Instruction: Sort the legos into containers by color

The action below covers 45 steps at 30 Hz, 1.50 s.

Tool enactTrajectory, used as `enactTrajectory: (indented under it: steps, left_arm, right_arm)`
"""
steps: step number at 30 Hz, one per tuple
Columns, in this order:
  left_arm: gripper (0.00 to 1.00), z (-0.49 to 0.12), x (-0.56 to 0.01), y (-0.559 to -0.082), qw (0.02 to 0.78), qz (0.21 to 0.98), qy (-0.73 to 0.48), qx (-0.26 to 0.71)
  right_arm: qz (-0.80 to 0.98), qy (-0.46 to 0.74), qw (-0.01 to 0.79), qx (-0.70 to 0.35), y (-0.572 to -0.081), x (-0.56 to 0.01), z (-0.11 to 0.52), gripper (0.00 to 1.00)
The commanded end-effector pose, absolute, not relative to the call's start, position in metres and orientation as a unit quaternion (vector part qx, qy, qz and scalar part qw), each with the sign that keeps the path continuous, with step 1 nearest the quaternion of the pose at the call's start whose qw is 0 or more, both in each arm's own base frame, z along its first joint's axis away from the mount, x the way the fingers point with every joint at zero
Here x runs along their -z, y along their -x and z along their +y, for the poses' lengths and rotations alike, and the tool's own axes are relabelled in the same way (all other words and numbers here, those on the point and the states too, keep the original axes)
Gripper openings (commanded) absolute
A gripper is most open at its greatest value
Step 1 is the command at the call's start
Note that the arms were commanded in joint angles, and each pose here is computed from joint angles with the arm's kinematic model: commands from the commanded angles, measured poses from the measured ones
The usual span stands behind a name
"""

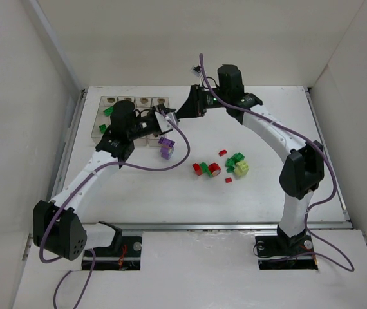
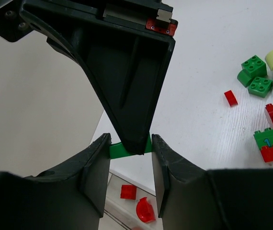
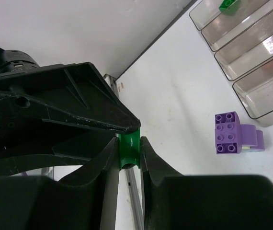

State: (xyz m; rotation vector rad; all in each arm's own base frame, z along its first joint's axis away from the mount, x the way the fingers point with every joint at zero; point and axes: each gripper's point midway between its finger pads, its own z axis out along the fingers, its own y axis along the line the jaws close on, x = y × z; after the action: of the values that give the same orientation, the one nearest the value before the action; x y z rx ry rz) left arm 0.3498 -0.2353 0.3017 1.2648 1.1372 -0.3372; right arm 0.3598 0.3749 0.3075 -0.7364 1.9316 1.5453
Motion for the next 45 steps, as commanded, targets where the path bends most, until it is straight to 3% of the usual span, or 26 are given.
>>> enactTrajectory:
  steps: [1, 3, 4, 8, 11, 15, 18, 22, 31, 39, 40, 41, 44, 45]
  left_arm:
    - [0.00, -0.237, -0.331, -0.350, 0.672, 0.473, -0.553, 0.137]
    - [0.00, -0.237, -0.327, -0.350, 0.669, 0.476, -0.554, 0.139]
    - [0.00, -0.237, -0.324, -0.349, 0.665, 0.480, -0.554, 0.141]
    - [0.00, -0.230, -0.318, -0.356, 0.660, 0.508, -0.538, 0.128]
    - [0.00, -0.203, -0.304, -0.378, 0.649, 0.580, -0.478, 0.119]
    - [0.00, -0.116, -0.275, -0.433, 0.627, 0.713, -0.305, 0.074]
    - [0.00, -0.053, -0.259, -0.465, 0.614, 0.765, -0.192, 0.020]
    - [0.00, 0.031, -0.235, -0.491, 0.590, 0.797, -0.121, -0.054]
    - [0.00, 0.086, -0.172, -0.518, 0.534, 0.830, -0.103, -0.122]
    - [0.38, 0.112, -0.149, -0.529, 0.488, 0.855, -0.082, -0.152]
    - [0.58, 0.111, -0.149, -0.529, 0.490, 0.855, -0.084, -0.148]
    - [0.71, 0.107, -0.140, -0.526, 0.483, 0.859, -0.095, -0.139]
    - [0.87, 0.090, -0.150, -0.520, 0.498, 0.850, -0.129, -0.111]
    - [0.88, 0.087, -0.157, -0.520, 0.506, 0.846, -0.134, -0.103]
  right_arm:
    - [0.684, 0.307, 0.297, -0.591, -0.343, -0.340, 0.374, 0.23]
    - [0.686, 0.304, 0.295, -0.592, -0.343, -0.340, 0.374, 0.62]
    - [0.688, 0.301, 0.298, -0.589, -0.345, -0.340, 0.374, 1.00]
    - [0.710, 0.266, 0.304, -0.577, -0.361, -0.331, 0.370, 1.00]
    - [0.742, 0.203, 0.324, -0.550, -0.388, -0.318, 0.347, 1.00]
    - [0.780, 0.114, 0.364, -0.496, -0.418, -0.303, 0.315, 1.00]
    - [0.792, 0.085, 0.375, -0.474, -0.429, -0.292, 0.298, 1.00]
    - [0.817, 0.083, 0.354, -0.447, -0.431, -0.269, 0.293, 1.00]
    - [0.835, 0.092, 0.351, -0.414, -0.445, -0.250, 0.291, 1.00]
    - [0.840, 0.095, 0.348, -0.405, -0.448, -0.248, 0.290, 1.00]
    - [0.840, 0.095, 0.349, -0.405, -0.448, -0.248, 0.290, 1.00]
    - [0.843, 0.096, 0.349, -0.399, -0.448, -0.246, 0.288, 1.00]
    - [0.851, 0.101, 0.348, -0.380, -0.450, -0.240, 0.283, 1.00]
    - [0.856, 0.097, 0.353, -0.365, -0.453, -0.239, 0.279, 1.00]
